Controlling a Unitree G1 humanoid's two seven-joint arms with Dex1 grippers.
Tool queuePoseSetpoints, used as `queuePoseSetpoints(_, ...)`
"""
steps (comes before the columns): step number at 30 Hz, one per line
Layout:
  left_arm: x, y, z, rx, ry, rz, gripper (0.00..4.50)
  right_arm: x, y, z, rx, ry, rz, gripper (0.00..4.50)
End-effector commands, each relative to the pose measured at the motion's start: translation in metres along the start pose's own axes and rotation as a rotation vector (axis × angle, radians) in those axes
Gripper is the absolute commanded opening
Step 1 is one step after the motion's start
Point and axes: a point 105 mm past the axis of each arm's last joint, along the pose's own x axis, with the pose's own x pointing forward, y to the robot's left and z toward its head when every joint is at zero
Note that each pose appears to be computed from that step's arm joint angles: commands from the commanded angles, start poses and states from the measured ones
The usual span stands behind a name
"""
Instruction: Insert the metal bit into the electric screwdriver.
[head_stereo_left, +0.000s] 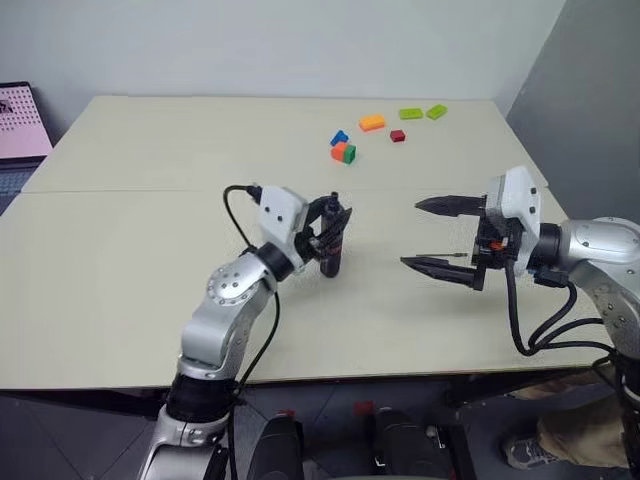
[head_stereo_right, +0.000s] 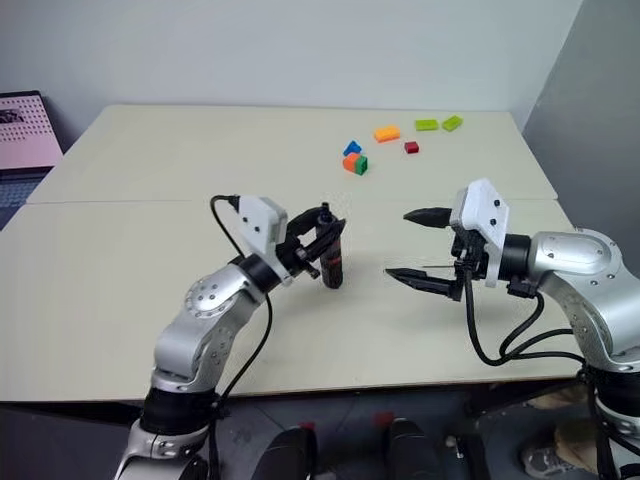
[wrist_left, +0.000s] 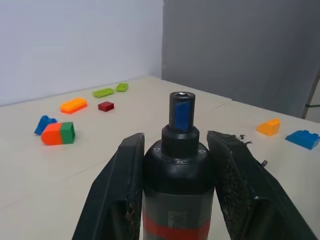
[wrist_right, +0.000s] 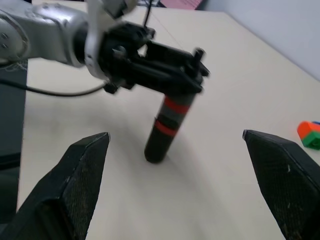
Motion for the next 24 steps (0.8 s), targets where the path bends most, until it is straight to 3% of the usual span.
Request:
queuePoseSetpoints(1,-0.008,0.005,-0.003,0.032,0.025,0.035,1.61,-0.005,-0.013,-0.008,-0.062,0.075,-0.005,4.50)
queuePoseSetpoints(9,-0.008,0.000,-0.006,0.048,0.026,0.040,1.61,-0.014,-0.051,-0.080,-0.058,0.479,0.103,4.50)
queuePoseSetpoints(14,-0.010,-0.002,-0.008,0.056,0.027,0.051,1.60,-0.002,-0.074,-0.113,-0.026,0.658,0.199,4.50)
queuePoseSetpoints(22,-0.013,-0.002,-0.009,0.062,0.028,0.081,1.60,0.018,-0.086,-0.138,0.015,0.817,0.234,4.50)
queuePoseSetpoints(24,-0.014,-0.003,-0.009,0.066,0.028,0.086,1.60,0.020,-0.086,-0.142,0.027,0.839,0.232,4.11)
